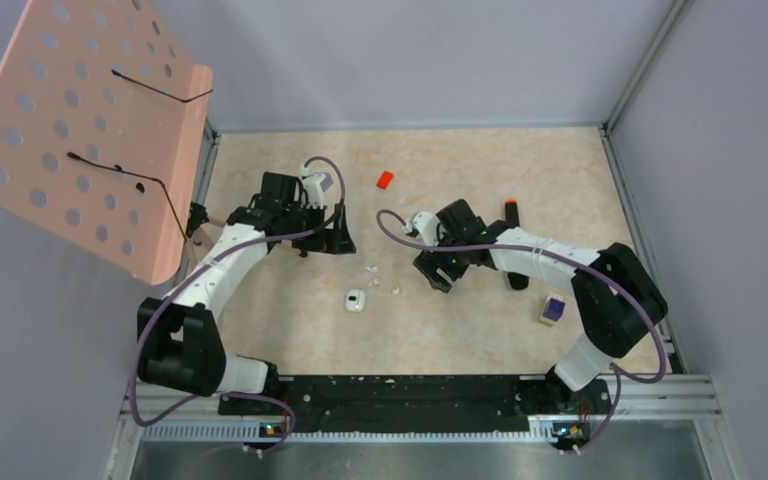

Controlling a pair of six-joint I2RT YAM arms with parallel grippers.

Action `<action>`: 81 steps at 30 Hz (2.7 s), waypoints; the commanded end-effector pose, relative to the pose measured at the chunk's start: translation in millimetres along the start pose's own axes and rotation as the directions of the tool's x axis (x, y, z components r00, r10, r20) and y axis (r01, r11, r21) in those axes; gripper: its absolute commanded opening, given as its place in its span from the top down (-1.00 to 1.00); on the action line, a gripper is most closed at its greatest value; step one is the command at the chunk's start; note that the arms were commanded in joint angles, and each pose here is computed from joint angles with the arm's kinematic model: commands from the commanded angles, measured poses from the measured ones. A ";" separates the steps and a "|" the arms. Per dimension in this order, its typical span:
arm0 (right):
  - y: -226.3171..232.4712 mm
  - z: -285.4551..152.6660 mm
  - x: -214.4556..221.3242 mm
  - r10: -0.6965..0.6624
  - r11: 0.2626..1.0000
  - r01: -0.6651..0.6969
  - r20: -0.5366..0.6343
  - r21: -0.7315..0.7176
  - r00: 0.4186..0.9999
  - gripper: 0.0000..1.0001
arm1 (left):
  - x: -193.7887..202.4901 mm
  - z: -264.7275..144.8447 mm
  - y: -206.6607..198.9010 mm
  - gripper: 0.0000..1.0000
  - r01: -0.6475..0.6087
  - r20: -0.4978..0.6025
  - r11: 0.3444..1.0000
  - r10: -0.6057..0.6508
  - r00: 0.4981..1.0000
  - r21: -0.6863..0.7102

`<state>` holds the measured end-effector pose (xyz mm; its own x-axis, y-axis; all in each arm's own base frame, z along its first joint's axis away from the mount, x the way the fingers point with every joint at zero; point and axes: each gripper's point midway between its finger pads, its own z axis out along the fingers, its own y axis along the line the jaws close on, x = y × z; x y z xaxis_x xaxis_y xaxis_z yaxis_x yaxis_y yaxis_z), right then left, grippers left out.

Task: Insert the wireless bluetooth earbuds into the charging case
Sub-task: Pick up the charging case at the center of the board.

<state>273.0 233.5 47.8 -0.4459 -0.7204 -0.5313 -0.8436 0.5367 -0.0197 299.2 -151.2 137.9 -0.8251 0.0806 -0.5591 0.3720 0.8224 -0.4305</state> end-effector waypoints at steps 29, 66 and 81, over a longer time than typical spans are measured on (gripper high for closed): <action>-20.1 -43.4 -48.1 -0.414 0.906 0.382 0.201 0.180 0.888 0.48 | -52.6 14.0 -51.9 -0.65 -0.095 0.119 0.947 0.061 0.991 0.307; -27.5 -130.2 -193.7 -0.660 0.749 0.416 0.518 0.516 0.545 0.49 | -115.1 37.3 -161.4 0.00 -0.459 0.340 0.681 0.312 0.887 0.571; -37.9 -164.0 -188.4 -0.378 0.926 0.256 0.643 0.278 0.666 -0.29 | -125.3 33.0 -155.5 1.00 -0.425 0.342 0.611 0.256 0.904 0.668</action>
<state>342.3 284.5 226.3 0.2992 -0.5447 -0.7834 -0.7561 0.3656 -0.5429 348.2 -314.5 224.6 -0.5743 0.1507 -0.8046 0.8170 0.1672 -0.5518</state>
